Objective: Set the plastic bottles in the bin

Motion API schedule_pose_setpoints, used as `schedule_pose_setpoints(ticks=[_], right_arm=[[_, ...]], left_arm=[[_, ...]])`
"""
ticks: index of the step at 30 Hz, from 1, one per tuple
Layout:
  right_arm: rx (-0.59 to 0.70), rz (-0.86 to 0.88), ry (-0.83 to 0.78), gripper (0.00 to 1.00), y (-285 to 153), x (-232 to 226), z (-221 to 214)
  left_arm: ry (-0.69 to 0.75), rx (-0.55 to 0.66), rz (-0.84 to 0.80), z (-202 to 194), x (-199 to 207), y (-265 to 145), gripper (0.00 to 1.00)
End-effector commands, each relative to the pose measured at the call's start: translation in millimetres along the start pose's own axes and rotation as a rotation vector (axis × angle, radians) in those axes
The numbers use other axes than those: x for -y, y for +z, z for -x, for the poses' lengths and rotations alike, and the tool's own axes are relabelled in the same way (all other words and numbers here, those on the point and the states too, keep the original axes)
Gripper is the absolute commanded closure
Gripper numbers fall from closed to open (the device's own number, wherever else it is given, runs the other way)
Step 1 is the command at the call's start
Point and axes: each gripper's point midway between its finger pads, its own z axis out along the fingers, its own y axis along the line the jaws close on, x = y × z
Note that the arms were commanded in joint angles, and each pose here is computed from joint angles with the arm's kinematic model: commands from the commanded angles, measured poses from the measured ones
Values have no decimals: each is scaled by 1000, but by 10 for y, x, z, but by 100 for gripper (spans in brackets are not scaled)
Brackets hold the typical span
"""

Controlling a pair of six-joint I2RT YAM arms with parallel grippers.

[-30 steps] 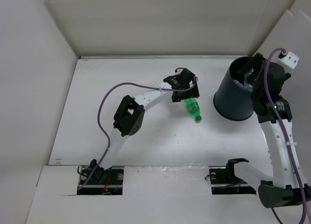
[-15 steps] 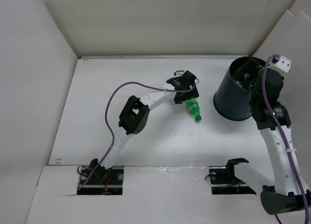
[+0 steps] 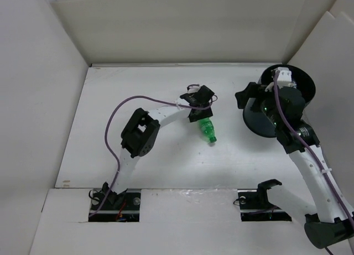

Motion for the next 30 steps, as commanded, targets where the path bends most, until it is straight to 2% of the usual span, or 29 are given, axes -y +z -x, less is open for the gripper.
schedule_pose_setpoints(ticks=[1,7,14,21,24,29,30], right_arm=[[47,268,-65,0,-81,-526,100],[-9,575,-115,0,-135,-1161,-148],[-38,701,-100,0,-62,-1542,-355],[-106,823,-57,0,35,-1964,-642],[-114,858,-50,0,57,-2100,-690],[-59,833,5,2,170,-2166,-572],[-55,812,21,5,210,-2176,-575]], left_arm=[[57,160,-67,447,8,-782,100],[139,263,-178,728,55,-1742,100],[125,363,-292,948,100,-2577,100],[117,397,-430,972,217,-3118,100],[116,401,-463,971,253,-3189,100],[126,392,-545,894,279,-3377,100],[124,397,-552,906,294,-3389,96]])
